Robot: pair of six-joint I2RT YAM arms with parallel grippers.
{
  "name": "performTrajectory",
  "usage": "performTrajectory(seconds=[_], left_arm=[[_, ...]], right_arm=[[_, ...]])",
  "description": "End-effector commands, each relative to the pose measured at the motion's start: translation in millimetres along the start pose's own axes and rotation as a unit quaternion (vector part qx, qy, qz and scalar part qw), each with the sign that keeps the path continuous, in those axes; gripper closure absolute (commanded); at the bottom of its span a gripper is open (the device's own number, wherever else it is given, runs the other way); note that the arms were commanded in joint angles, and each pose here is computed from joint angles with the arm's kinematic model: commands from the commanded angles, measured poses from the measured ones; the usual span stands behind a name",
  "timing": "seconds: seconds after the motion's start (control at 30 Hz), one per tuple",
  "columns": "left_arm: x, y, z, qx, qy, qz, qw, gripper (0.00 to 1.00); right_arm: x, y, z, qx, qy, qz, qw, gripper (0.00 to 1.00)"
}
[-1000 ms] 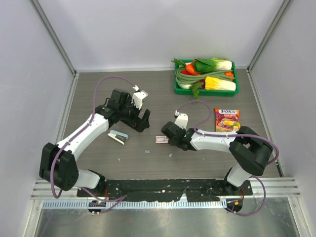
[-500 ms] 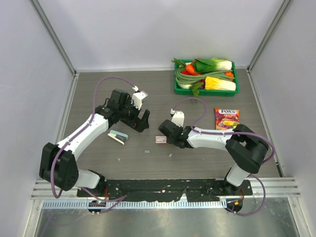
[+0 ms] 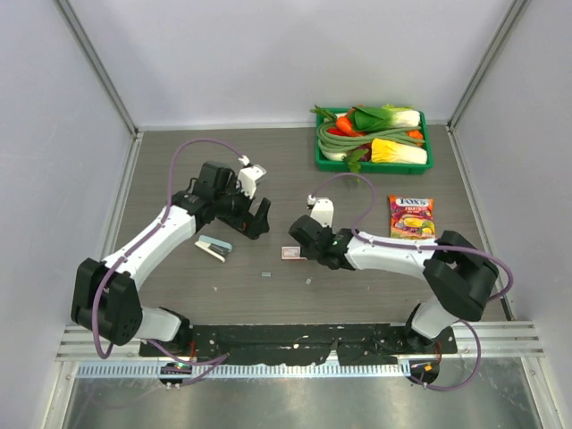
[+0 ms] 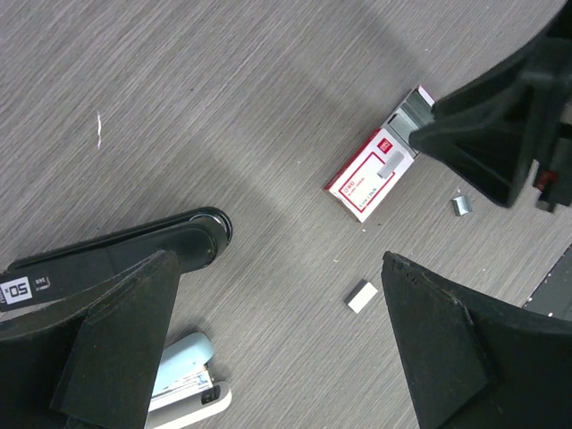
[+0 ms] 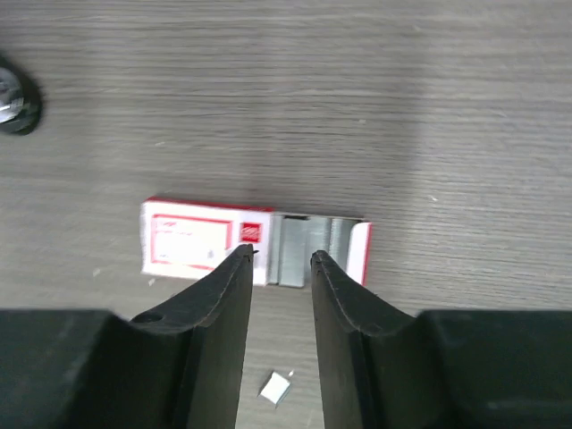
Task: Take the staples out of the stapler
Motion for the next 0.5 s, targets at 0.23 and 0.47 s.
performTrajectory(seconds=[0.23, 0.47], left_arm=[[39.0, 12.8, 36.8, 0.095, 0.002, -0.036, 0.995, 0.00], [61.0, 4.7, 48.1, 0.114, 0.031, -0.045, 0.992, 0.00]], right_arm=[[66.4, -21.0, 90.1, 0.200, 0.281, 0.053, 0.937, 0.50], [73.5, -57.2, 103.9, 0.343, 0.393, 0.082, 0.849, 0.42]])
Point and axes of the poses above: each gripper's point midway between its finger pads, its own x axis back along the fingers, its own z axis along the line the jaws close on, y = z × x, the point moved 1 cm from there along x, back along the fingers, and after that the axes turned 13 degrees about -x, right-handed, at the moved point
